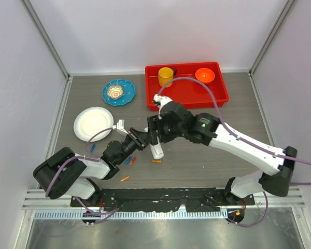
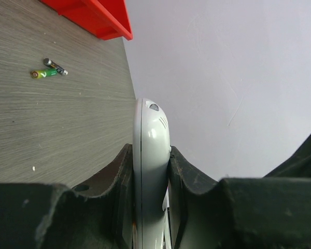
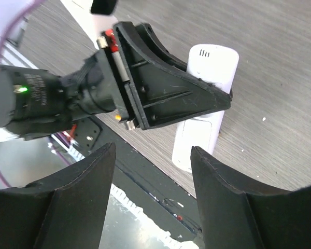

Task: Load the batteries into the remote control
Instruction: Load the battery cover into the remote control.

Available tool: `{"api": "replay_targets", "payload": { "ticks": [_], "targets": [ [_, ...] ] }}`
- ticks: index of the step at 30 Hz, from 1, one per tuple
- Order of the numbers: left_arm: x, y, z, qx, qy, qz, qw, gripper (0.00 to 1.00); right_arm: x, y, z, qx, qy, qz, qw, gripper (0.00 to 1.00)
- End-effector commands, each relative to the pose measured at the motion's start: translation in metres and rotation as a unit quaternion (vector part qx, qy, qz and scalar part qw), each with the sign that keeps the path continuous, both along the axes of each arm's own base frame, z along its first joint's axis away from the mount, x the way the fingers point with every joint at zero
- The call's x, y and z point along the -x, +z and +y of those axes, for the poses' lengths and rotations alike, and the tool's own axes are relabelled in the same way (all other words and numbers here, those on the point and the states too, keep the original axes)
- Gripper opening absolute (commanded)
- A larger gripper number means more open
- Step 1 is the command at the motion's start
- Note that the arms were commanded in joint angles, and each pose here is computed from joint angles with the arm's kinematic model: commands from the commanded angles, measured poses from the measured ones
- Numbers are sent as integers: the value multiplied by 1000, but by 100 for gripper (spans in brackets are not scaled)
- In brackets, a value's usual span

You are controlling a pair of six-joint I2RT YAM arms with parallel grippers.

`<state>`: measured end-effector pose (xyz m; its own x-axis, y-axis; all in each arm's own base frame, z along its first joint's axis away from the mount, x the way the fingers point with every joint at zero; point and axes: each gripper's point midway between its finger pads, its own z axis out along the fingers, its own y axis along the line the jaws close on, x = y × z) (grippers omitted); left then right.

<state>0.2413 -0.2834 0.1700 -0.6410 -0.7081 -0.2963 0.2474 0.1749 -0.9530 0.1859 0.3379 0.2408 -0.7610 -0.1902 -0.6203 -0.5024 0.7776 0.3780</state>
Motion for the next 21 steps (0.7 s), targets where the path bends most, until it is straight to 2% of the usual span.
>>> {"api": "replay_targets", "payload": {
  "ticks": [1, 4, 6, 10, 19, 21],
  "targets": [
    [-2, 76, 4, 108, 7, -86, 990, 0, -7, 46, -25, -83, -34, -48, 995, 65],
    [4, 88, 1, 124, -16, -93, 988, 0, -13, 32, -43, -108, -52, -51, 991, 66],
    [7, 88, -4, 123, -32, -85, 988, 0, -1, 35, -46, -162, -21, -46, 986, 66],
    [10, 94, -7, 129, -48, -84, 987, 0, -8, 30, -67, -216, -21, -46, 975, 69],
    [17, 105, -16, 141, -93, -83, 982, 0, 0, 33, -68, -336, 25, -39, 941, 75],
    [17, 104, -18, 142, -98, -83, 982, 0, 6, 23, -65, -343, 35, -15, 939, 76]
  ]
}}
